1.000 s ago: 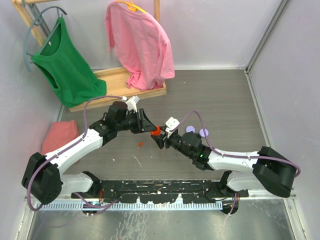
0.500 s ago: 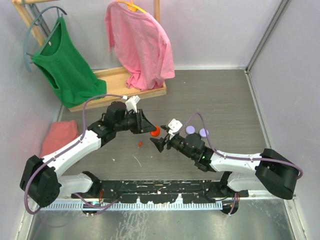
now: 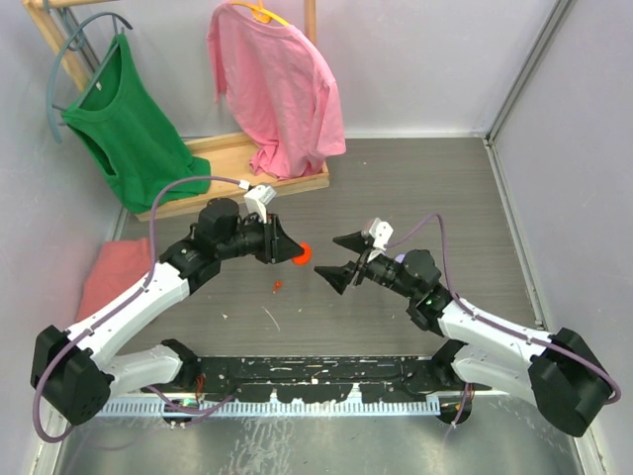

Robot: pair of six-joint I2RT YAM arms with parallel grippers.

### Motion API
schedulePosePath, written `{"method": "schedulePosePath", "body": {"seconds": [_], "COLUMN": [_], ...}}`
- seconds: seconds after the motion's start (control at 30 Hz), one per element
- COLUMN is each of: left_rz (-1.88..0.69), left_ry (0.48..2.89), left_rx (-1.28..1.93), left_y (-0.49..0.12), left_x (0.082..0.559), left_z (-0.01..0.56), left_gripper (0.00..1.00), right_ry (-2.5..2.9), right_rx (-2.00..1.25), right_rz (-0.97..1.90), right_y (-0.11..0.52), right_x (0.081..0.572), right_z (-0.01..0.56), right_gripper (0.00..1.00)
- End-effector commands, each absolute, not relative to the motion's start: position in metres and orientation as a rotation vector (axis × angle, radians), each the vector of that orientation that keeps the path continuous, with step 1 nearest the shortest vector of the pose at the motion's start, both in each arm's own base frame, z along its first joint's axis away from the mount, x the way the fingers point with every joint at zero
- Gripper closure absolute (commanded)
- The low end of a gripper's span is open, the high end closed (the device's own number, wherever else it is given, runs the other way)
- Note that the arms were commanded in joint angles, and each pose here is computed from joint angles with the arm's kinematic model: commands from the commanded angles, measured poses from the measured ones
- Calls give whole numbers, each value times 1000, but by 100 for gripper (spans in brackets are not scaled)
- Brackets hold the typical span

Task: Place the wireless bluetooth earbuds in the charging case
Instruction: Pick up the charging case at the center of the board.

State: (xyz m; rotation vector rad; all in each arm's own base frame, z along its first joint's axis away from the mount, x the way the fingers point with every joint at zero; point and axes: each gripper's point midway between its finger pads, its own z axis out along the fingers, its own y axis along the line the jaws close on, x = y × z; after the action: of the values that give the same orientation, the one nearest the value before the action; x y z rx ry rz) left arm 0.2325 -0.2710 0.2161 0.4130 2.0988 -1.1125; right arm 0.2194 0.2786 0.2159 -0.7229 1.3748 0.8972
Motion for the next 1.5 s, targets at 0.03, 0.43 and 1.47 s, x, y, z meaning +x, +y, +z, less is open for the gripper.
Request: {"method": "schedulePosePath", "body": {"seconds": [0.03, 0.43, 1.47], "left_rz": [-1131, -1199, -1181], "left_ry": [1886, 1716, 1632], "left_rx": [624, 939, 1071], "left_y": [-277, -296, -304], "left_x": [223, 195, 173], "left_z": [264, 286, 292], "left_gripper": [94, 96, 96], "right_ry": [1308, 1295, 1241], "right_rx": [-841, -872, -982], "right_rz": [1148, 1280, 1377], "right_y": [291, 303, 310], "right_x": [188, 191, 175], "right_z": [232, 242, 250], "right_gripper": [9, 14, 74]}}
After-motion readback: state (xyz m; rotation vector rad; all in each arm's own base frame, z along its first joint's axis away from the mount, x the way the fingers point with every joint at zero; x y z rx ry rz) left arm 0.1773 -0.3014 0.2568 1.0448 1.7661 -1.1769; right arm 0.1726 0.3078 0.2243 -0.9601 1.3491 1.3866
